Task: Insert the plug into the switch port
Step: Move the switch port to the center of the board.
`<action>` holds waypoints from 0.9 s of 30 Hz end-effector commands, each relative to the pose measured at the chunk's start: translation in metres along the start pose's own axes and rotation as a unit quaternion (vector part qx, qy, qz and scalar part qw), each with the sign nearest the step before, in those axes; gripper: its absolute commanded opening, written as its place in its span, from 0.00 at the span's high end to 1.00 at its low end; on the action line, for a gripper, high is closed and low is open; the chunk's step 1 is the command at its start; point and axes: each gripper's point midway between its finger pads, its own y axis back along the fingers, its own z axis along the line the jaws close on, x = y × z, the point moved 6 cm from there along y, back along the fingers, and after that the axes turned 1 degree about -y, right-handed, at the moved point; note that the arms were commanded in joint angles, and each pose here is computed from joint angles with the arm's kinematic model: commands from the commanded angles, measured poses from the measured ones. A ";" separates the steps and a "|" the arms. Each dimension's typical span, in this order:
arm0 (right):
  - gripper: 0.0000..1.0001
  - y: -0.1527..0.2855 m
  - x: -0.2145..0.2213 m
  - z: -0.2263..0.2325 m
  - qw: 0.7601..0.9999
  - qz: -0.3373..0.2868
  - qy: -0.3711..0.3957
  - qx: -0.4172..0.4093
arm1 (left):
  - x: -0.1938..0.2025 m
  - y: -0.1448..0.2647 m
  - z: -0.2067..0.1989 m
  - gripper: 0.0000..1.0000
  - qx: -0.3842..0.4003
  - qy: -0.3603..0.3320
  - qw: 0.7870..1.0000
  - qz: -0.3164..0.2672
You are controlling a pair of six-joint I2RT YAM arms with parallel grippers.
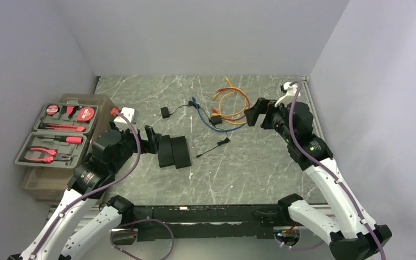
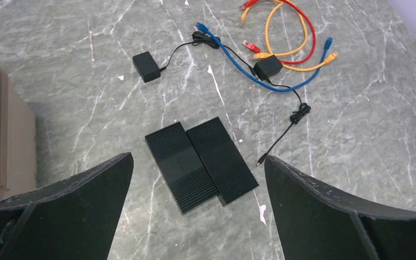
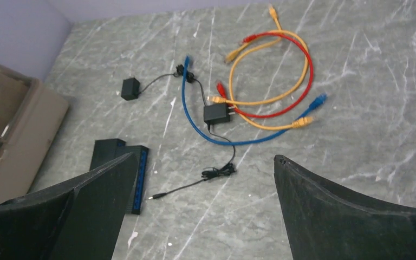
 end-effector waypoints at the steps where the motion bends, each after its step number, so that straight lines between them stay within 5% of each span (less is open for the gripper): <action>1: 0.00 0.003 -0.027 0.009 1.000 -0.026 0.004 -0.005 | -0.014 0.004 0.002 0.01 -0.024 0.017 0.999 -0.019; 17: 0.01 -0.029 0.002 0.054 0.988 0.074 0.041 -0.129 | 0.002 -0.005 0.015 0.01 -0.105 0.054 0.992 0.036; 27: 0.05 -0.060 0.065 0.103 0.971 0.165 0.068 -0.160 | 0.031 -0.009 0.021 0.01 -0.154 0.103 0.979 0.089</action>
